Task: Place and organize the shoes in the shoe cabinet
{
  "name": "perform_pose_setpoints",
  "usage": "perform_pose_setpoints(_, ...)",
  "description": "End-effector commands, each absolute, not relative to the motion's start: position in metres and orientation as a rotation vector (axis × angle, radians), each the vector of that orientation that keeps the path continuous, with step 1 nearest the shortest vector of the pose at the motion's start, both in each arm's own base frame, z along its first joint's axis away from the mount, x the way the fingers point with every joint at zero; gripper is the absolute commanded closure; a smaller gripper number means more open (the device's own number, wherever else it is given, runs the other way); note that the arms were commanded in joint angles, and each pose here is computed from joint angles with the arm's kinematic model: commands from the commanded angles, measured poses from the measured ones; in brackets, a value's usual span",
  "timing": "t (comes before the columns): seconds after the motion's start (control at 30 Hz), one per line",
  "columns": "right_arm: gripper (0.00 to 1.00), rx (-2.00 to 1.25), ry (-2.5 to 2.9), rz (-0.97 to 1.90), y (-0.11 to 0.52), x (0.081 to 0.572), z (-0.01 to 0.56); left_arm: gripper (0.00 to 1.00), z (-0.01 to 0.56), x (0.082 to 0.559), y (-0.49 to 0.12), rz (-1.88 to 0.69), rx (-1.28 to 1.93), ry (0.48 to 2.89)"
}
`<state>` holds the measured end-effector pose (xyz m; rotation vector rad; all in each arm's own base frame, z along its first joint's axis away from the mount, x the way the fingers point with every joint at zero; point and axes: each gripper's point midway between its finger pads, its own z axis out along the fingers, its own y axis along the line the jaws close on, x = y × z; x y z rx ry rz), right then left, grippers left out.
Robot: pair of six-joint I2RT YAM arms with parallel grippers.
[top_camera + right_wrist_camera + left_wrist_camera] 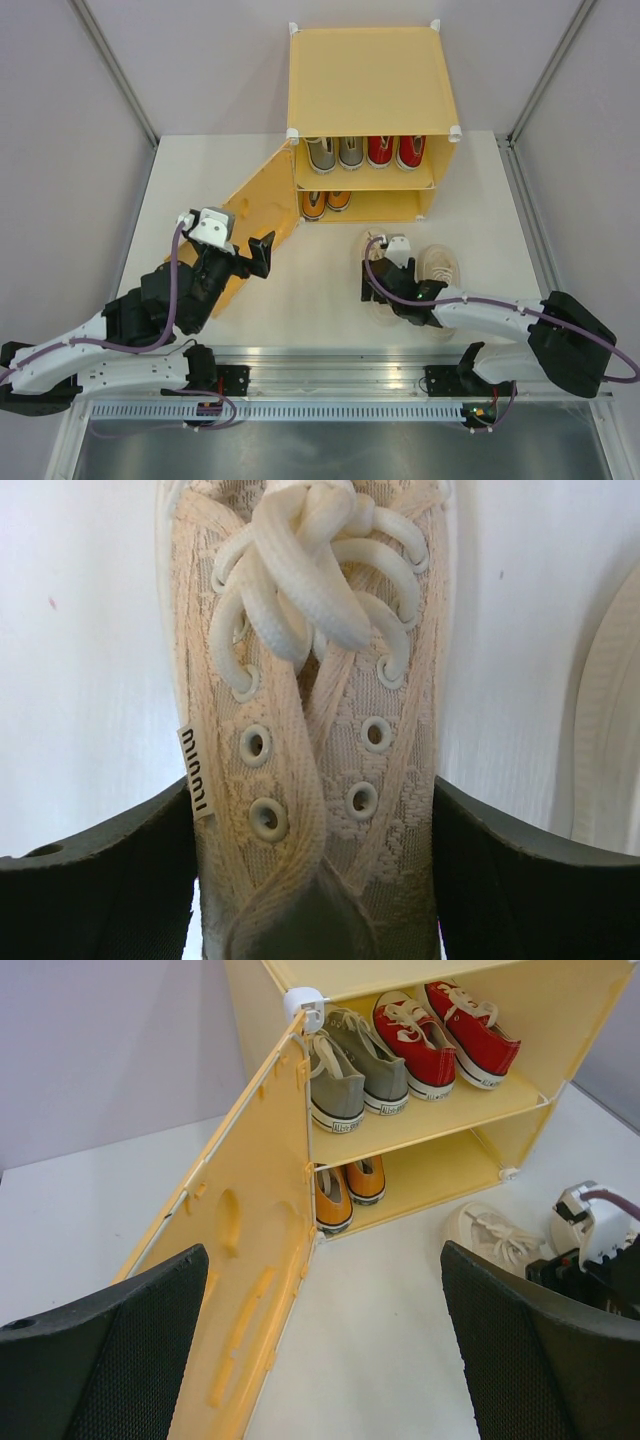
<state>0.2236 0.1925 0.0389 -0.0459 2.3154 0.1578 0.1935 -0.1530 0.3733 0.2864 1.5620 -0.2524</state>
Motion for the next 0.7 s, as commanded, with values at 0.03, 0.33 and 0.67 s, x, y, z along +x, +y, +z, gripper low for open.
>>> perform_pose_setpoints(0.03,0.99,0.058,2.162,0.238,0.214,0.282,0.094,0.0,0.378,0.194,-0.147,-0.233,0.286,1.538)
perform_pose_setpoints(0.33,0.99,0.148,2.132,0.2,0.209,0.359,0.093,0.0,0.381,0.193,-0.144,-0.246,0.279,1.53)
perform_pose_setpoints(0.67,0.99,0.186,2.105,0.125,0.201,0.42,0.086,0.0,0.378,0.194,-0.146,-0.232,0.29,1.534)
